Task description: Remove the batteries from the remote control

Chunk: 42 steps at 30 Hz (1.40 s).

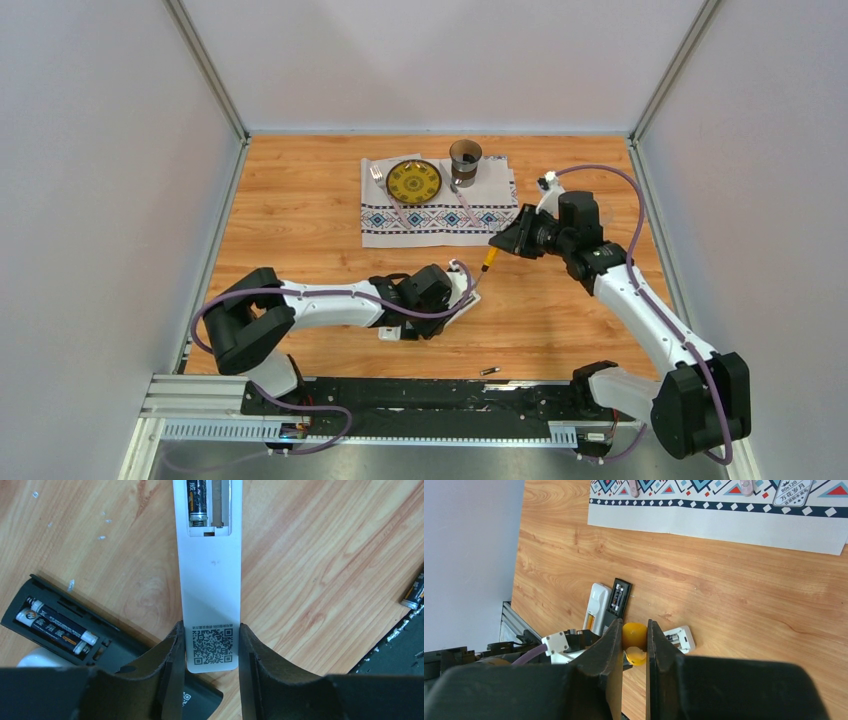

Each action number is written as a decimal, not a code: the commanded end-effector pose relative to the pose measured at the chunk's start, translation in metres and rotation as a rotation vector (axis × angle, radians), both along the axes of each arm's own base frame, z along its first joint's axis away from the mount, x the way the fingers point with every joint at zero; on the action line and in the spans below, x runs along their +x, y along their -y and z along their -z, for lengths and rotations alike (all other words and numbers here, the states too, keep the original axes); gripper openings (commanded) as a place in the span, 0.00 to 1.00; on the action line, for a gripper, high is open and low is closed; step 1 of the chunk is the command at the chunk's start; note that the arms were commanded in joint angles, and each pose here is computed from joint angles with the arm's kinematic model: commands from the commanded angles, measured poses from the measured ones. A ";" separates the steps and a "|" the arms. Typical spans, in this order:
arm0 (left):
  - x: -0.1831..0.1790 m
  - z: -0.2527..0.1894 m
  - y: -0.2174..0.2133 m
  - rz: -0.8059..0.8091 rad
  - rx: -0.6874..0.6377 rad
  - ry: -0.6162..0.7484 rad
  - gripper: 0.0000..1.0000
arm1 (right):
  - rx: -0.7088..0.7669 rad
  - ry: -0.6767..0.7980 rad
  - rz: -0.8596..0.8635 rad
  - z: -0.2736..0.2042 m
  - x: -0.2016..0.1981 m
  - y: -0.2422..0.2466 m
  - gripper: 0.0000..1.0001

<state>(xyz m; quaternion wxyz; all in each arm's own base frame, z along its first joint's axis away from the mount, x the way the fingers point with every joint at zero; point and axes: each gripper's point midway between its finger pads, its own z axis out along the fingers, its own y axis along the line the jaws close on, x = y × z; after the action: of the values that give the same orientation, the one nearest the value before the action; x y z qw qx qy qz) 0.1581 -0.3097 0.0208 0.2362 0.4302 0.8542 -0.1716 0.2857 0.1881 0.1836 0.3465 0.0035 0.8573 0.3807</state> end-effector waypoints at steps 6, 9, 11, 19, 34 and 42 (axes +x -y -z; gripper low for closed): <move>-0.019 -0.001 -0.023 0.005 0.035 0.010 0.03 | 0.013 0.069 -0.065 0.006 0.000 -0.016 0.00; -0.020 0.002 -0.024 0.006 0.044 0.004 0.03 | -0.028 0.079 -0.063 0.017 0.001 -0.020 0.00; -0.021 0.003 -0.025 0.011 0.052 0.001 0.03 | -0.053 0.080 -0.053 0.024 0.005 -0.021 0.00; -0.020 0.000 -0.023 0.021 0.051 0.008 0.03 | -0.133 0.107 -0.003 0.038 0.014 -0.017 0.00; -0.020 0.000 -0.020 0.025 0.055 0.000 0.00 | -0.136 0.085 -0.025 0.052 0.011 -0.026 0.00; -0.019 -0.002 -0.018 0.031 0.055 0.002 0.00 | -0.129 0.056 -0.035 0.061 0.005 -0.027 0.00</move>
<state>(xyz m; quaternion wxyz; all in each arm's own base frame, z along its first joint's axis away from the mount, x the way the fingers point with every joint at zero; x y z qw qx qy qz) 0.1400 -0.2937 0.0208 0.2306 0.4427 0.8511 -0.1628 0.2878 0.2103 0.1169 0.3485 -0.0391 0.8803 0.3195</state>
